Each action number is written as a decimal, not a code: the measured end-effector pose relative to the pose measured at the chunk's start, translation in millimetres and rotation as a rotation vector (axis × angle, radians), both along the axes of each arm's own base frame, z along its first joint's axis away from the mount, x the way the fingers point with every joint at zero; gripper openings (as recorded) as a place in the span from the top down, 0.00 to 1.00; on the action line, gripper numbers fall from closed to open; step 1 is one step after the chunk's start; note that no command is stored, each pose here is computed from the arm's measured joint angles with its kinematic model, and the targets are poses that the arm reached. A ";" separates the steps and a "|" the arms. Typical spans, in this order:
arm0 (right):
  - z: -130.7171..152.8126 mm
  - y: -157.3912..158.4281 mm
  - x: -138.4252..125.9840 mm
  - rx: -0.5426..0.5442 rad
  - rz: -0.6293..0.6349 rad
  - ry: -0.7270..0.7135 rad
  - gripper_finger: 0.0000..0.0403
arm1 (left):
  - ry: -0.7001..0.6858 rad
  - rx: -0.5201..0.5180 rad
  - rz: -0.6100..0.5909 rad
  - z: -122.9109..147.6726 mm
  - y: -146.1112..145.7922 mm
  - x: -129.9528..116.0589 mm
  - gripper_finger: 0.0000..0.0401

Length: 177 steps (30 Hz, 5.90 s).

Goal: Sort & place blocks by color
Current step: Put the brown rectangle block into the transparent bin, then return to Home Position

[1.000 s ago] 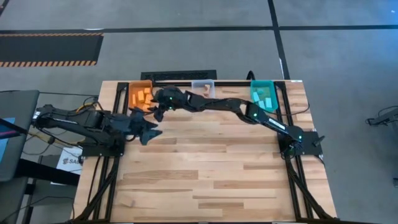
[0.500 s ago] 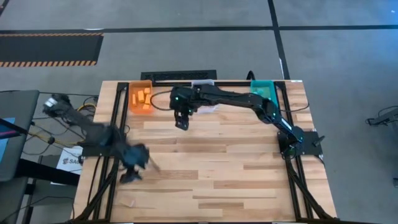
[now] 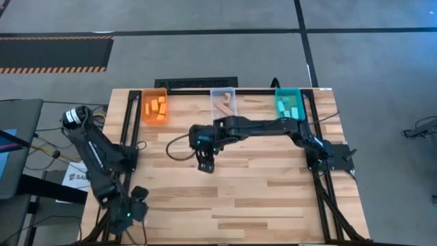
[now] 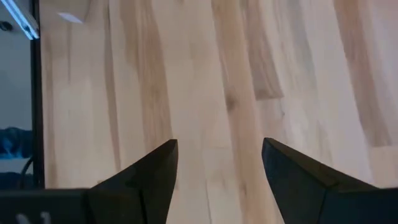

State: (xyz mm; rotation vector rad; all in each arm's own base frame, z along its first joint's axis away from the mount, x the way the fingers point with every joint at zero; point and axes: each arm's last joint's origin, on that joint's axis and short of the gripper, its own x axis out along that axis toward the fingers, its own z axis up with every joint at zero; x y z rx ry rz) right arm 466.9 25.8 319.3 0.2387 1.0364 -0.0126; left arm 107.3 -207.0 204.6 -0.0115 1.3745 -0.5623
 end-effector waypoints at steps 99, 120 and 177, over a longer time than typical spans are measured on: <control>69.0 -94.2 -216.2 -0.284 -0.298 -0.232 0.37 | -0.790 0.186 1.033 12.5 355.5 172.8 0.76; 36.4 -122.2 -250.4 -0.289 -0.330 -0.156 0.37 | -0.319 0.130 1.311 5.1 441.8 284.3 0.69; -38.7 -52.2 -297.1 -0.049 -0.307 -0.971 0.68 | -1.217 0.059 1.021 71.8 256.2 26.7 1.00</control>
